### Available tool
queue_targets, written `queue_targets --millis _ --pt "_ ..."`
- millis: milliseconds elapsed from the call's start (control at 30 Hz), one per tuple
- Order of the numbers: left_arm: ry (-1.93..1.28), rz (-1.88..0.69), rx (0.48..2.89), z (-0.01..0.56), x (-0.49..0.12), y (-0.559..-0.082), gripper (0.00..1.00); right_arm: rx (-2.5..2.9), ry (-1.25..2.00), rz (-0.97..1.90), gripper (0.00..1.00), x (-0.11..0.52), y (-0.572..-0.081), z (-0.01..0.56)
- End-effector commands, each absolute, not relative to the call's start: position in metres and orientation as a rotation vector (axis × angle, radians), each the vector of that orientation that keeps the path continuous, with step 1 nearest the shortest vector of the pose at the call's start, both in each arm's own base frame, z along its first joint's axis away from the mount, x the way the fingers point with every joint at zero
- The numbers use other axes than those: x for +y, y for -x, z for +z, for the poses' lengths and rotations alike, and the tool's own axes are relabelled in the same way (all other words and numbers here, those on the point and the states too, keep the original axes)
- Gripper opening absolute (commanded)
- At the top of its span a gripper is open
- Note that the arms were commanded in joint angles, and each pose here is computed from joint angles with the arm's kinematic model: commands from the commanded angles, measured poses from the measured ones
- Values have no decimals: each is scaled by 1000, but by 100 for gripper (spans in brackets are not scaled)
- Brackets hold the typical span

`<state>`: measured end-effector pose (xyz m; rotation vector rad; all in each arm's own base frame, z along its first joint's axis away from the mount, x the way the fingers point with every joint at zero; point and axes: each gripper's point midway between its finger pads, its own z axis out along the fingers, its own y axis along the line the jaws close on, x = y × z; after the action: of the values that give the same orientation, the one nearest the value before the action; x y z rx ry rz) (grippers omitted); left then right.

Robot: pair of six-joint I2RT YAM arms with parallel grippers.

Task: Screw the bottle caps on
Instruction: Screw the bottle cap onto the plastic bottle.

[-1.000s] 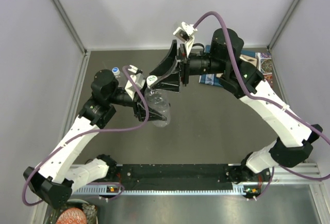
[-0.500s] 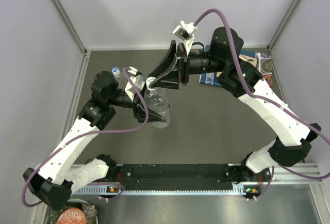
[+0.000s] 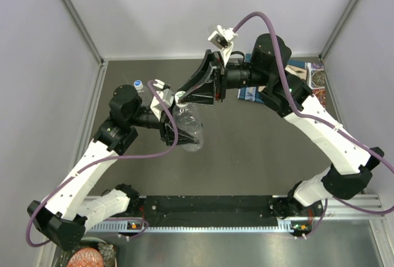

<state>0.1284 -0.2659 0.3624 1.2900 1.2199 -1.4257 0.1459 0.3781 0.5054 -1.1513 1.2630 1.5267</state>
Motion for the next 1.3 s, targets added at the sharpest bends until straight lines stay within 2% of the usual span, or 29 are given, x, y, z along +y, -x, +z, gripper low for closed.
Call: queue_targets --millis 0,133,433,667,900,1000,1267 --pt "-1228 -1266 1176 386 -266 -144 0 1306 1047 1431 8 378 -172 497" --pt "-1065 -1108 1264 395 -262 -179 0 1381 982 1345 0 380 -180 478" --pt "-874 -849 1390 394 -240 -224 0 1598 728 989 0 391 -206 436" --pt "-854 -803 1422 387 -234 -229 0 1695 538 776 0 386 -218 419" --pt "-842 -806 1416 391 -232 -226 0 1735 345 497 0 353 -243 410" --pt "-835 -807 1410 393 -231 -225 4 1747 303 441 0 344 -248 405" --pt "-762 -754 1465 381 -221 -236 0 1780 281 436 0 354 -252 394"
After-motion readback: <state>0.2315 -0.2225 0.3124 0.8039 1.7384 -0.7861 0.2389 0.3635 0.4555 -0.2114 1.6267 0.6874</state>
